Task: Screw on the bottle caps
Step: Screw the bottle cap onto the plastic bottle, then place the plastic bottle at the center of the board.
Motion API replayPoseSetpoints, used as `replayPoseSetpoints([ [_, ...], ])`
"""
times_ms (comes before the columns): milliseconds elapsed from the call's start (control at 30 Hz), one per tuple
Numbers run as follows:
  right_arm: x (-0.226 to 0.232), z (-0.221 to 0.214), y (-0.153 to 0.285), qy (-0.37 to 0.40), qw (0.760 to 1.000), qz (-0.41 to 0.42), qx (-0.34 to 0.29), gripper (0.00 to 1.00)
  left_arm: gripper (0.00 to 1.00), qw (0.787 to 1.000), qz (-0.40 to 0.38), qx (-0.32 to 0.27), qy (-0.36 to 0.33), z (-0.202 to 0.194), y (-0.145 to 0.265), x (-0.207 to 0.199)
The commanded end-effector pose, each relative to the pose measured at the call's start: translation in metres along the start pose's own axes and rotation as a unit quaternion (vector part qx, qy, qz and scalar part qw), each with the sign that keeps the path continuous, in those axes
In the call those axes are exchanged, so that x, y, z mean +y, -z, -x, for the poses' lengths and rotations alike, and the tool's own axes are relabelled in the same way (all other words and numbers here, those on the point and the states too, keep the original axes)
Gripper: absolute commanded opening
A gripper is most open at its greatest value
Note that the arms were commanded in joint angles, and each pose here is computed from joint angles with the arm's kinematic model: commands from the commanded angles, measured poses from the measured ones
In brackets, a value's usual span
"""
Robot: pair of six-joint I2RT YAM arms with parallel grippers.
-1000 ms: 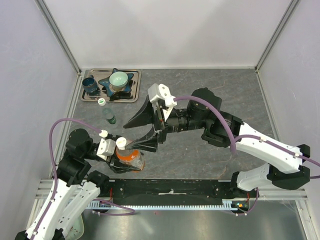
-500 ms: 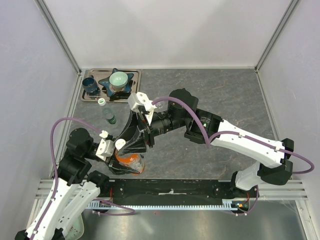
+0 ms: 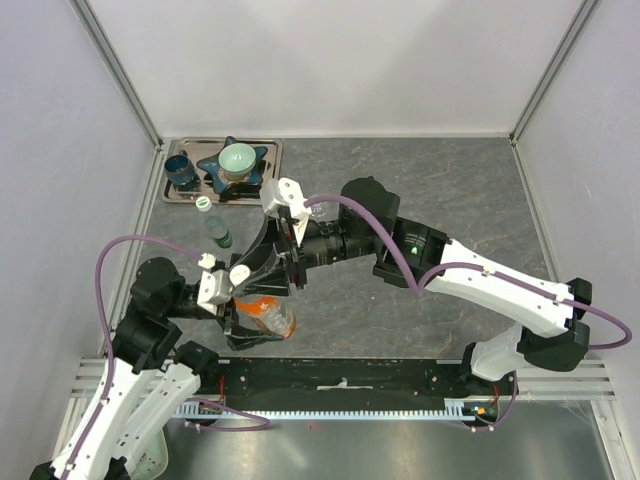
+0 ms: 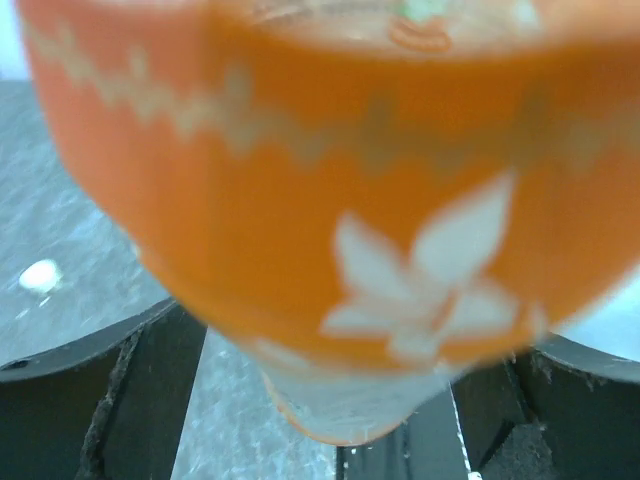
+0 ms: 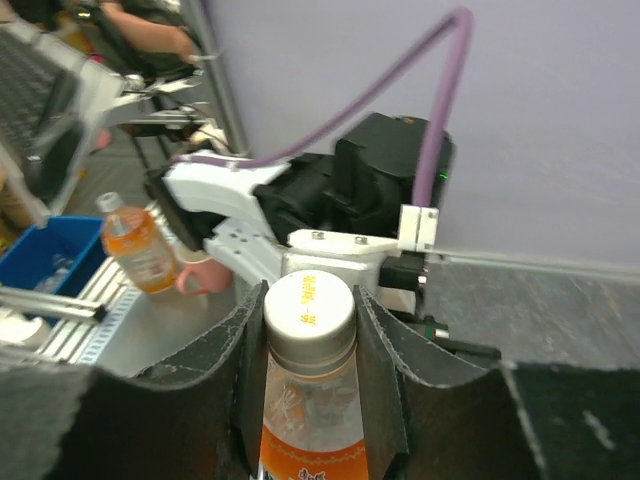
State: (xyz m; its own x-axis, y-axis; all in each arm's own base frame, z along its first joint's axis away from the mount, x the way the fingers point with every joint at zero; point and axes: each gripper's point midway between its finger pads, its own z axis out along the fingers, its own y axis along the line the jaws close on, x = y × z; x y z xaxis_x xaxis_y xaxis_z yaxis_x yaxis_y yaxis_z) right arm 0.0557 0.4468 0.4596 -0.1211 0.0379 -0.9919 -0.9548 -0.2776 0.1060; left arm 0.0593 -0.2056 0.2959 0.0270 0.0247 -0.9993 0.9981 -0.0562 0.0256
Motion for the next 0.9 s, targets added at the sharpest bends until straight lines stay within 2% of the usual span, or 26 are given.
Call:
replayPoseSetpoints([
  [0,-0.038,0.014,0.010,0.031,0.993,-0.114,-0.002,0.00,0.99,0.987,0.154,0.017,-0.032,0.012,0.016,0.045],
  [33,-0.047,-0.001,0.008,0.024,0.991,-0.129,0.020,0.00,0.99,0.984,0.174,0.021,-0.038,0.015,0.021,0.049],
  [133,-0.070,-0.007,0.011,0.042,0.982,-0.180,0.037,0.00,0.99,0.967,0.242,0.035,-0.076,0.030,0.041,0.056],
  [333,-0.105,-0.009,0.018,0.062,0.968,-0.239,0.042,0.00,0.99,0.930,0.340,0.049,-0.128,0.042,0.078,0.051],
  [433,-0.129,-0.024,0.014,0.053,0.961,-0.267,0.046,0.00,0.99,0.875,0.461,0.013,-0.151,0.075,0.119,0.059],
  [467,-0.136,-0.038,0.012,0.048,0.960,-0.270,0.051,0.00,0.99,0.830,0.539,-0.001,-0.142,0.085,0.148,0.070],
  [500,-0.142,-0.044,0.008,0.049,0.960,-0.272,0.048,0.00,0.99,0.805,0.574,-0.041,-0.142,0.104,0.162,0.069],
  [567,-0.155,-0.063,-0.007,0.035,0.962,-0.268,0.037,0.00,0.99,0.766,0.622,-0.080,-0.139,0.124,0.186,0.066],
  [700,-0.172,-0.093,-0.037,0.009,0.970,-0.244,0.003,0.00,0.99,0.753,0.637,-0.110,-0.124,0.146,0.195,0.061],
  [800,-0.181,-0.111,-0.056,0.000,0.973,-0.229,-0.042,0.00,1.00,0.746,0.642,-0.131,-0.117,0.159,0.198,0.061],
  [833,-0.183,-0.104,-0.062,0.016,0.971,-0.223,-0.084,0.00,0.99,0.745,0.642,-0.139,-0.116,0.163,0.198,0.059],
  [867,-0.187,-0.118,-0.062,0.014,0.969,-0.231,-0.088,0.00,0.99,0.747,0.639,-0.142,-0.115,0.165,0.197,0.059],
])
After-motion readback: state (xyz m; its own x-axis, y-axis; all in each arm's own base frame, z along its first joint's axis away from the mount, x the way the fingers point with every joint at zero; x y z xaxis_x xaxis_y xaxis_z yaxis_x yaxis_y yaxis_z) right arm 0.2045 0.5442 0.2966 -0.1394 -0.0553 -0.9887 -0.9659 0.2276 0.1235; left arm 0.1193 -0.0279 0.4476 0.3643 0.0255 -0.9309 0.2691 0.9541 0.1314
